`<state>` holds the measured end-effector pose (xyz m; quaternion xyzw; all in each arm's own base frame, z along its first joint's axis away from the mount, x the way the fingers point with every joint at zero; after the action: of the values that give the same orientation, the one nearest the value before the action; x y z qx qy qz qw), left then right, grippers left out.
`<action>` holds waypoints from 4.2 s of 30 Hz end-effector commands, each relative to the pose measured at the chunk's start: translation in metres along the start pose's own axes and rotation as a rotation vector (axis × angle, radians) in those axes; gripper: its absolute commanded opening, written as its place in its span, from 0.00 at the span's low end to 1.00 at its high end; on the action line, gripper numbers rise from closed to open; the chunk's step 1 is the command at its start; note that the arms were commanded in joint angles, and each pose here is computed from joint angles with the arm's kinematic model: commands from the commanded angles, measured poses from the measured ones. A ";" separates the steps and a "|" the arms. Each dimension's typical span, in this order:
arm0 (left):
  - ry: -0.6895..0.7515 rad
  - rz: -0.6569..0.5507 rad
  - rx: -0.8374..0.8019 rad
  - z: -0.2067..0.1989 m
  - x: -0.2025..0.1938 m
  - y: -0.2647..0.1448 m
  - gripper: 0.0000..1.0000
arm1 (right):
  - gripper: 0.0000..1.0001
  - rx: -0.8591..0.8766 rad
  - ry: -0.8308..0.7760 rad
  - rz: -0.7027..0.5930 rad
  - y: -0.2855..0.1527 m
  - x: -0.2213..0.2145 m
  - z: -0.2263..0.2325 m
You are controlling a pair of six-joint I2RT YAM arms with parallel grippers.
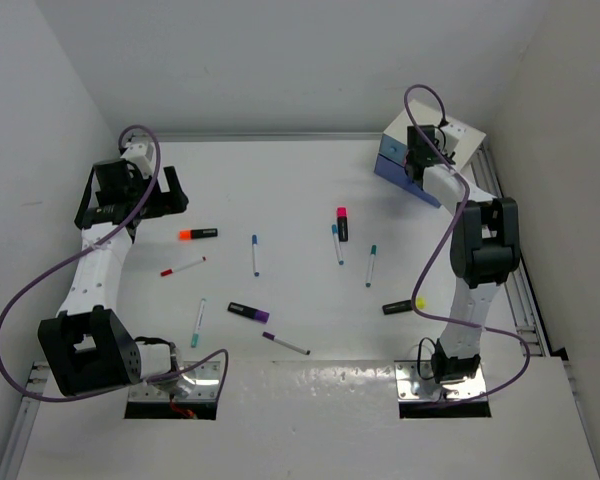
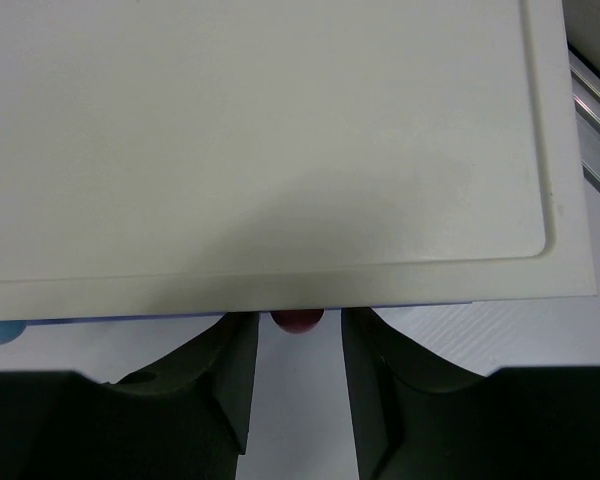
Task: Sort the stationery into containers
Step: Open the drawer in the storage box, then pick up the pen from the center of the board.
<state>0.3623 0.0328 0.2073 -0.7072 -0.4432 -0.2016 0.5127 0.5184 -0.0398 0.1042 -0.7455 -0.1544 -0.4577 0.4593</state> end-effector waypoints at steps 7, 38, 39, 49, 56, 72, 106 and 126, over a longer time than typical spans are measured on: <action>0.010 -0.039 -0.016 -0.001 0.010 -0.001 0.99 | 0.37 0.003 0.105 -0.117 -0.017 0.054 -0.003; 0.013 -0.063 -0.024 -0.003 0.014 -0.013 0.99 | 0.00 0.066 0.043 -0.054 -0.066 0.011 0.019; 0.009 -0.060 -0.022 -0.002 0.013 -0.013 0.99 | 0.00 0.066 0.041 -0.053 -0.068 0.009 0.020; 0.010 -0.064 -0.030 -0.003 0.011 -0.018 0.99 | 0.00 0.088 -0.004 -0.022 -0.090 -0.017 0.024; 0.007 -0.064 -0.037 -0.005 0.009 -0.022 0.99 | 0.00 0.120 -0.040 0.005 -0.110 -0.039 0.033; 0.042 -0.059 -0.065 -0.012 0.015 -0.028 1.00 | 0.67 0.328 -0.151 0.092 -0.148 -0.057 0.053; 0.470 0.389 -0.168 0.007 -0.049 0.046 1.00 | 0.65 1.218 -1.283 0.209 -0.206 -0.210 -0.083; 0.463 0.358 -0.298 -0.021 -0.054 0.015 1.00 | 0.70 1.382 -1.638 0.166 -0.205 -0.265 -0.083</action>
<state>0.3498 -0.0025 0.1494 -0.7778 -0.1404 -0.2995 0.5344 0.1840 0.0485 0.0177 -0.4092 -0.5577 0.3919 0.6065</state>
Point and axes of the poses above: each gripper's point midway between its finger pads, its own y axis out along the fingers, its own z axis along the line the jaws close on, x = y × z, the point moved 1 cm from there along -y, back along the fingers, and after that the axes turned 15 degrees about -y, right-handed, at the moved point
